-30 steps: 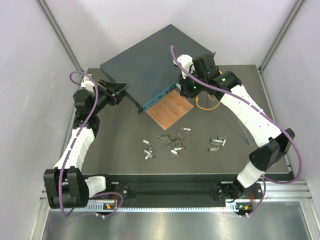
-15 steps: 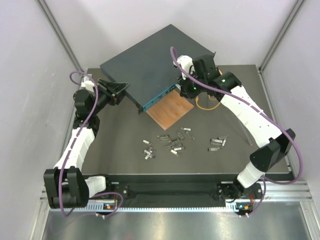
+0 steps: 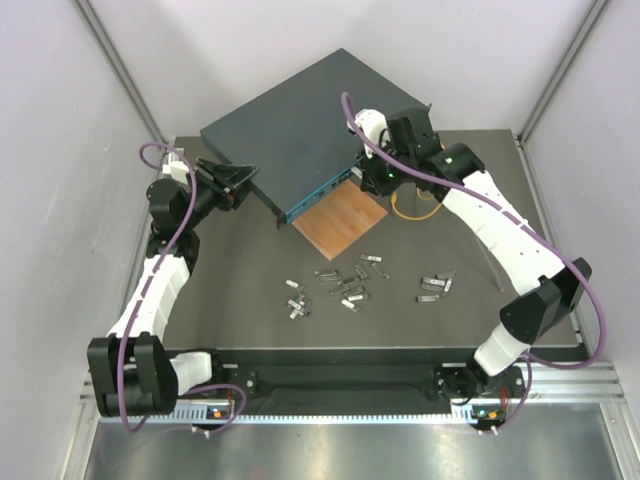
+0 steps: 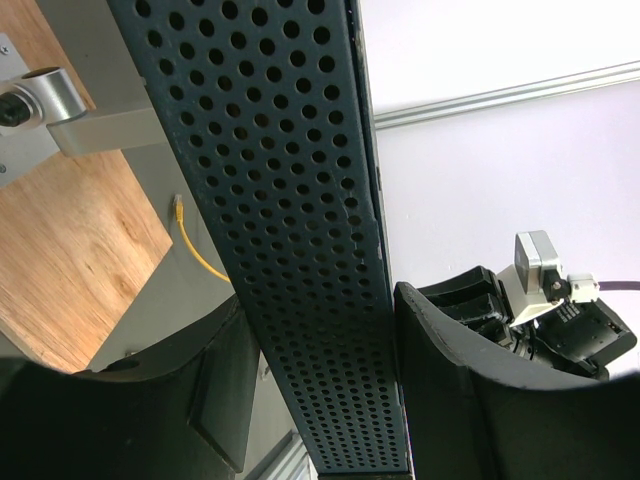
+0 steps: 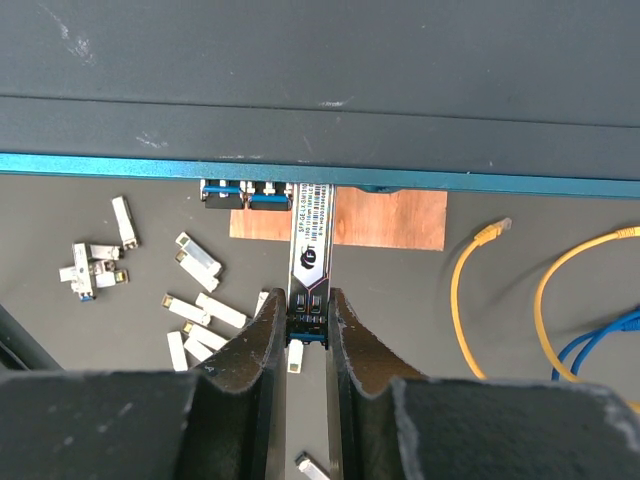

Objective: Insert the plug into the switch port

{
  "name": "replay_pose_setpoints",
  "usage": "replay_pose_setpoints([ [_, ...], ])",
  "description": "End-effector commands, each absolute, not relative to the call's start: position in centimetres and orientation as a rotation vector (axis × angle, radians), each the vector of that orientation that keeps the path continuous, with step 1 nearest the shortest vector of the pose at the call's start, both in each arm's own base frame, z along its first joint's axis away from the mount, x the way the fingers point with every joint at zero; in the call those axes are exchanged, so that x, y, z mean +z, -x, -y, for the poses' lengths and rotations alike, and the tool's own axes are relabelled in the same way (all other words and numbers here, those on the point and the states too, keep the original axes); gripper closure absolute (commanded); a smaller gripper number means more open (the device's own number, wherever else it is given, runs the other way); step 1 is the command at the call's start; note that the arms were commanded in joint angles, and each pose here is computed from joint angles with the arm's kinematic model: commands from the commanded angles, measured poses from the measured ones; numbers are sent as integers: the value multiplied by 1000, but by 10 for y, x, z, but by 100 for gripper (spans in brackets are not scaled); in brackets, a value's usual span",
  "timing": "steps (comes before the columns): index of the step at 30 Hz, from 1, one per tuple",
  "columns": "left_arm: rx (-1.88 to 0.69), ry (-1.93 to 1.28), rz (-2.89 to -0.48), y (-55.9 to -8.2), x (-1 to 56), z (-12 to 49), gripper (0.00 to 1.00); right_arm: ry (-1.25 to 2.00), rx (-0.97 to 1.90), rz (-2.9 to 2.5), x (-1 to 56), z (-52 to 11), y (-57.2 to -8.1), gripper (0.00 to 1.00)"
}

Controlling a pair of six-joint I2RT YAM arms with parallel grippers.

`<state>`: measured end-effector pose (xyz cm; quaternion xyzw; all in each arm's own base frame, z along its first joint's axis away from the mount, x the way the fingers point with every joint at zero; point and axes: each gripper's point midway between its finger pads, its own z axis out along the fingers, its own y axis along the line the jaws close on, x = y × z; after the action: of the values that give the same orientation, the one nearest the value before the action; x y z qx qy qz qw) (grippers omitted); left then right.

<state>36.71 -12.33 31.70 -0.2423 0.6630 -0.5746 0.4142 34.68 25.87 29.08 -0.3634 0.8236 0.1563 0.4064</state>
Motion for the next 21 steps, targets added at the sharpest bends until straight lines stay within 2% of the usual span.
replay_pose_setpoints([
  [1,-1417,415,-1640,-368,330,145,100,918,464,-1918,337,-276,-351,100],
  [14,-1418,414,-1644,-369,329,146,100,936,472,-1916,331,-283,-361,100],
  [21,-1418,416,-1646,-369,328,146,100,916,521,-1840,353,-296,-367,100],
])
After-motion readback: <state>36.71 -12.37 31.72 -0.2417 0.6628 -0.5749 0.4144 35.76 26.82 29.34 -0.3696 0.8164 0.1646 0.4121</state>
